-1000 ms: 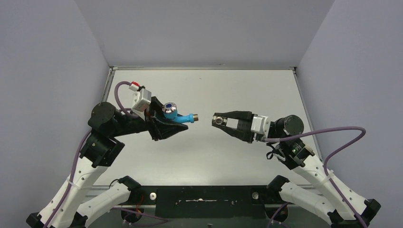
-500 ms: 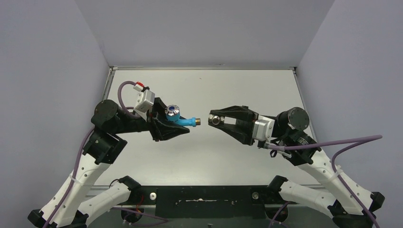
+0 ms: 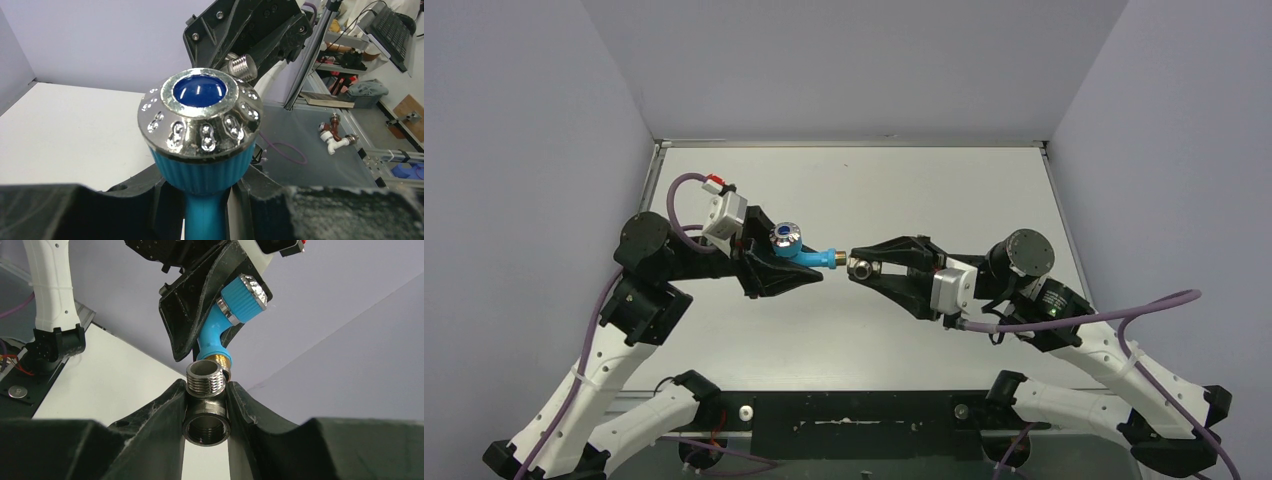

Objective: Install the water faucets
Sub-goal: Install the water faucet onto the adaptor.

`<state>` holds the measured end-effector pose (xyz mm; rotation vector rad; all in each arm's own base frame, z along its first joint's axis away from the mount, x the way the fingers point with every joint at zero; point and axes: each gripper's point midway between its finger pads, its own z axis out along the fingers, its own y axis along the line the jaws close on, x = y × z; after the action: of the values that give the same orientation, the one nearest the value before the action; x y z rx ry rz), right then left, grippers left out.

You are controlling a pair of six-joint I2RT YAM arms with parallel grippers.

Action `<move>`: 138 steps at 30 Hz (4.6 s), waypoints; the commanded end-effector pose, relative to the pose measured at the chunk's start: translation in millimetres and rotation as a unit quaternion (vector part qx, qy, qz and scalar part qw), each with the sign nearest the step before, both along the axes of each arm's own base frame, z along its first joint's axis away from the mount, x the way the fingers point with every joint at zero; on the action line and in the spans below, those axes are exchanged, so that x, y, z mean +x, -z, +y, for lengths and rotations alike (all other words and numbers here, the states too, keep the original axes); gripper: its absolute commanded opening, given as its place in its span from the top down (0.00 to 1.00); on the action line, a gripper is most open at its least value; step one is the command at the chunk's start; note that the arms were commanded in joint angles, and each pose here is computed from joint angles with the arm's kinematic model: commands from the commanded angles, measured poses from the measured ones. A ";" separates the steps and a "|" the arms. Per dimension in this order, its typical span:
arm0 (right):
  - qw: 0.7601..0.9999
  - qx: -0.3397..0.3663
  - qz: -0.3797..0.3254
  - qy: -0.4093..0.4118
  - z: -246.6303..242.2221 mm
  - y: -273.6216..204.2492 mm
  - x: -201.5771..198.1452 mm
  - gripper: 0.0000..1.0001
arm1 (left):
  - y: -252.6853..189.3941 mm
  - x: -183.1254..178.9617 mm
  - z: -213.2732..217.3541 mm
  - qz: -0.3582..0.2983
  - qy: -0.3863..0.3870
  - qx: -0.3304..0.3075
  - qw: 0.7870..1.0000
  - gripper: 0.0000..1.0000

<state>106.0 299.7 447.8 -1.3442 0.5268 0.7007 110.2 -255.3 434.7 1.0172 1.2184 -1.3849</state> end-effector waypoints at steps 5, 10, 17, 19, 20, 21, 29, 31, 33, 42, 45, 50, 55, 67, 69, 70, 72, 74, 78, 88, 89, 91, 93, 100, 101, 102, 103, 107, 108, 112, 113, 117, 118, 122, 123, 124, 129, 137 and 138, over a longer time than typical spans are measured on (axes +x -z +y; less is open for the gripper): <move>0.997 0.052 -0.046 0.011 -4.3 -40.0 -5.0 1.00 | -16.7 -6.9 3.1 -0.029 0.006 -0.023 0.999 1.00; 0.998 0.044 -0.048 0.013 -1.8 -36.2 -3.9 1.00 | -16.4 -8.0 2.8 -0.029 0.012 -0.023 0.999 1.00; 0.997 0.052 -0.052 0.029 -5.0 -39.5 0.1 1.00 | -14.6 -11.9 3.0 -0.030 0.022 -0.021 0.999 1.00; 0.997 0.053 -0.054 0.031 -6.1 -39.7 0.4 1.00 | -15.1 -13.3 3.4 -0.031 0.025 -0.022 0.999 1.00; 0.997 0.052 -0.055 0.031 -6.3 -39.5 0.1 1.00 | -14.9 -13.6 3.4 -0.031 0.026 -0.022 0.999 1.00; 0.997 0.051 -0.055 0.030 -6.0 -38.7 0.1 1.00 | -14.6 -14.0 3.3 -0.031 0.028 -0.022 0.999 1.00; 0.998 0.041 -0.048 0.004 -2.3 -34.2 -7.6 1.00 | -15.7 -18.5 2.9 -0.032 0.044 -0.023 0.998 1.00; 0.998 0.039 -0.045 -0.003 -1.4 -33.3 -9.6 1.00 | -15.9 -19.7 2.6 -0.033 0.049 -0.024 0.998 1.00; 0.998 0.038 -0.043 -0.006 -0.8 -32.5 -10.8 1.00 | -15.5 -19.9 2.1 -0.031 0.052 -0.023 0.998 1.00; 0.998 0.042 -0.035 -0.017 1.2 -29.9 -13.4 1.00 | -17.4 -20.6 2.3 -0.035 0.053 -0.029 0.998 1.00; 0.998 0.042 -0.031 -0.019 1.4 -27.4 -13.7 1.00 | -18.9 -21.2 2.5 -0.036 0.054 -0.032 0.997 1.00; 0.998 0.057 -0.025 -0.019 0.1 -28.4 -14.5 1.00 | -21.1 -23.2 2.5 -0.038 0.060 -0.038 0.997 1.00; 0.998 0.062 -0.017 -0.027 0.5 -28.3 -16.9 1.00 | -21.9 -24.2 2.0 -0.037 0.067 -0.040 0.996 1.00; 0.997 0.063 0.008 -0.040 4.1 -27.9 -18.9 1.00 | -19.8 -24.9 1.0 -0.034 0.075 -0.036 0.996 1.00; 0.997 0.059 0.017 -0.041 5.3 -26.5 -18.4 1.00 | -18.6 -25.2 0.8 -0.033 0.077 -0.033 0.996 1.00; 0.997 0.059 0.020 -0.042 5.8 -26.1 -18.5 1.00 | -18.8 -25.0 0.8 -0.034 0.077 -0.033 0.996 1.00; 0.997 0.059 0.031 -0.042 6.5 -25.3 -17.9 1.00 | -18.4 -25.6 0.8 -0.036 0.079 -0.032 0.996 1.00; 0.996 0.061 0.042 -0.042 7.5 -24.6 -16.9 1.00 | -17.7 -25.6 0.3 -0.038 0.082 -0.030 0.995 1.00; 0.995 0.061 0.063 -0.041 9.9 -22.0 -14.5 1.00 | -17.7 -25.3 0.1 -0.046 0.083 -0.029 0.995 1.00; 0.991 0.061 0.112 -0.047 14.4 -15.1 -13.0 1.00 | -14.6 -24.3 -0.5 -0.055 0.085 -0.022 0.995 1.00; 0.990 0.060 0.119 -0.046 15.0 -14.0 -12.5 1.00 | -15.2 -24.1 -0.3 -0.058 0.084 -0.021 0.995 1.00; 0.988 0.061 0.136 -0.040 15.8 -13.2 -9.2 1.00 | -13.4 -23.5 -0.5 -0.064 0.083 -0.017 0.994 1.00; 0.986 0.059 0.151 -0.036 16.9 -11.4 -7.4 1.00 | -13.2 -23.3 0.1 -0.070 0.080 -0.015 0.994 1.00; 0.978 0.051 0.200 -0.019 17.8 -5.4 -1.1 1.00 | -10.7 -16.1 0.3 -0.094 0.058 -0.005 0.994 1.00; 0.977 0.050 0.208 -0.016 17.9 -4.3 0.2 1.00 | -10.2 -14.7 0.4 -0.098 0.054 -0.002 0.994 1.00; 0.976 0.050 0.213 -0.014 17.3 -4.2 0.6 1.00 | -10.2 -13.0 0.2 -0.104 0.050 -0.001 0.993 1.00; 0.974 0.051 0.220 -0.012 16.8 -4.1 1.3 1.00 | -6.2 -11.6 0.2 -0.098 0.047 0.006 0.994 1.00; 0.966 0.051 0.254 -0.014 17.5 -1.4 1.0 1.00 | -4.6 -10.9 0.7 -0.114 0.044 0.009 0.992 1.00; 0.964 0.051 0.261 -0.016 17.8 -1.3 0.2 1.00 | -5.0 -11.4 1.0 -0.121 0.045 0.008 0.992 1.00; 0.955 0.053 0.292 -0.020 19.3 -0.6 -0.2 1.00 | -5.2 -13.5 2.8 -0.144 0.045 0.006 0.989 1.00; 0.953 0.054 0.298 -0.022 19.6 -1.3 -0.6 1.00 | -4.4 -13.4 2.7 -0.148 0.045 0.006 0.988 1.00; 0.945 0.061 0.321 -0.026 20.0 -2.8 -0.8 1.00 | -2.9 -13.2 2.9 -0.163 0.045 0.006 0.986 1.00; 0.943 0.064 0.327 -0.026 20.2 -3.0 -0.4 1.00 | -2.3 -13.1 2.8 -0.166 0.045 0.006 0.985 1.00; 0.933 0.077 0.351 -0.025 19.2 -6.3 0.8 1.00 | -0.3 -11.5 2.5 -0.175 0.043 0.004 0.984 1.00; 0.930 0.082 0.356 -0.026 18.3 -7.9 0.8 1.00 | -0.3 -11.2 2.6 -0.177 0.042 0.004 0.983 1.00; 0.929 0.086 0.360 -0.027 17.2 -9.8 0.3 1.00 | 0.0 -11.1 2.6 -0.177 0.041 0.005 0.983 1.00; 0.915 0.108 0.389 -0.027 12.0 -18.8 0.8 1.00 | 1.4 -7.6 3.4 -0.179 0.028 0.008 0.984 1.00; 0.885 0.111 0.450 -0.041 11.9 -21.4 -2.5 1.00 | 2.6 -2.3 4.8 -0.202 0.011 0.015 0.979 1.00; 0.882 0.111 0.456 -0.043 12.1 -22.0 -3.0 1.00 | 2.8 -2.1 5.0 -0.203 0.010 0.016 0.979 1.00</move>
<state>101.6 314.7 444.0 -0.8755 1.1163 1.3586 107.5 -250.6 427.3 1.2461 0.9744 -1.1533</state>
